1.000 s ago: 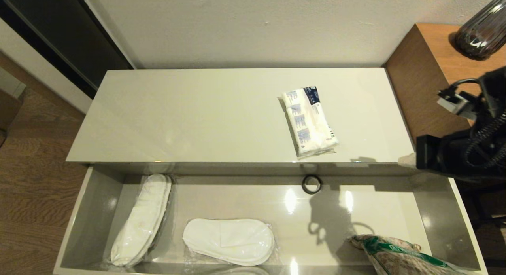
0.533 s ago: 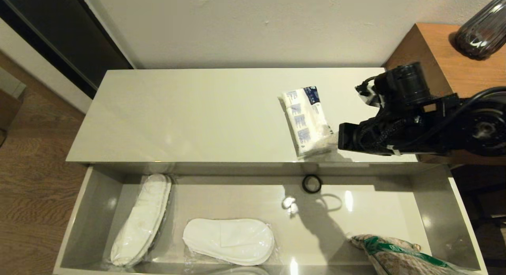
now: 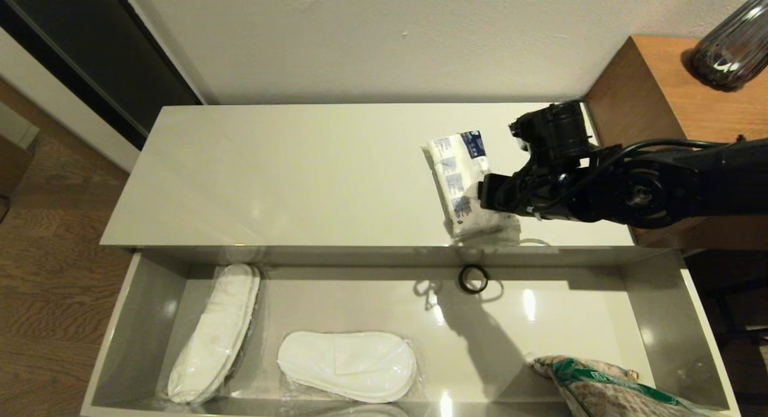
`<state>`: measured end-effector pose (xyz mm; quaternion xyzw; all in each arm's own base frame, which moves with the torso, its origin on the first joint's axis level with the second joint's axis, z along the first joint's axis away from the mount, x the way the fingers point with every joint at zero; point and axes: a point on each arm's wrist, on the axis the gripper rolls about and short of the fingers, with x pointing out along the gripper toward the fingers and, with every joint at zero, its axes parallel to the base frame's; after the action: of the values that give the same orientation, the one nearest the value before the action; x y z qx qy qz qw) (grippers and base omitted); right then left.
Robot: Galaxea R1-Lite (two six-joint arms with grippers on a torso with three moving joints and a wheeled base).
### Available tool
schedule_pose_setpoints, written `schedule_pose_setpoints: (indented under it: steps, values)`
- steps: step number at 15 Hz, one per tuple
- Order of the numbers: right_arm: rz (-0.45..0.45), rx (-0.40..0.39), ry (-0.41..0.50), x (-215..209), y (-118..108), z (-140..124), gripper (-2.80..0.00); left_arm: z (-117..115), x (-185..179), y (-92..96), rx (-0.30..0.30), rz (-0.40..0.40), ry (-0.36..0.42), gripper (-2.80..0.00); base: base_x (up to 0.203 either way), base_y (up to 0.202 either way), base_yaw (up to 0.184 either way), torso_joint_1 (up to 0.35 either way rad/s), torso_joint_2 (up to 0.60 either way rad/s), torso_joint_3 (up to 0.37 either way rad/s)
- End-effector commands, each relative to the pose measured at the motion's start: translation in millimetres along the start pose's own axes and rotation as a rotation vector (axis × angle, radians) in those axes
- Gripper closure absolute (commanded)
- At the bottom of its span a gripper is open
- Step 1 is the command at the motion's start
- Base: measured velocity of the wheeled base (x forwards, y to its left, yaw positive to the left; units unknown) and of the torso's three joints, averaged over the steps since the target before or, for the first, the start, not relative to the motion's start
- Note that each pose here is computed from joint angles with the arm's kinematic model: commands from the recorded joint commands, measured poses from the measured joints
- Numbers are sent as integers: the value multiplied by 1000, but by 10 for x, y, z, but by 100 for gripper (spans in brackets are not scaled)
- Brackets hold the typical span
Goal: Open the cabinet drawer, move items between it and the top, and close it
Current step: Pick up the tissue on the table
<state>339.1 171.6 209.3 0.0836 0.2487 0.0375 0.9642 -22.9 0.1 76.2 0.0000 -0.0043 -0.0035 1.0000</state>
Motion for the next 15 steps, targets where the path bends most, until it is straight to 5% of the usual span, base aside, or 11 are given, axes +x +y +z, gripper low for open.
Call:
schedule_pose_setpoints:
  steps: [1, 3, 4, 15]
  values:
    - [0, -13, 26, 97, 59, -94, -280, 1, 1, 0, 0, 1, 1, 0, 0, 0, 0, 0, 0, 0]
    - [-9, -25, 27, 120, 129, -141, -280, 1, 1, 0, 0, 1, 1, 0, 0, 0, 0, 0, 0, 0]
    - [-33, -26, 18, 142, 140, -151, 0, 1, 1, 0, 0, -1, 1, 0, 0, 0, 0, 0, 0, 0]
    - [23, -69, 82, -495, 165, -368, 0, 1, 1, 0, 0, 0, 1, 0, 0, 0, 0, 0, 0, 0]
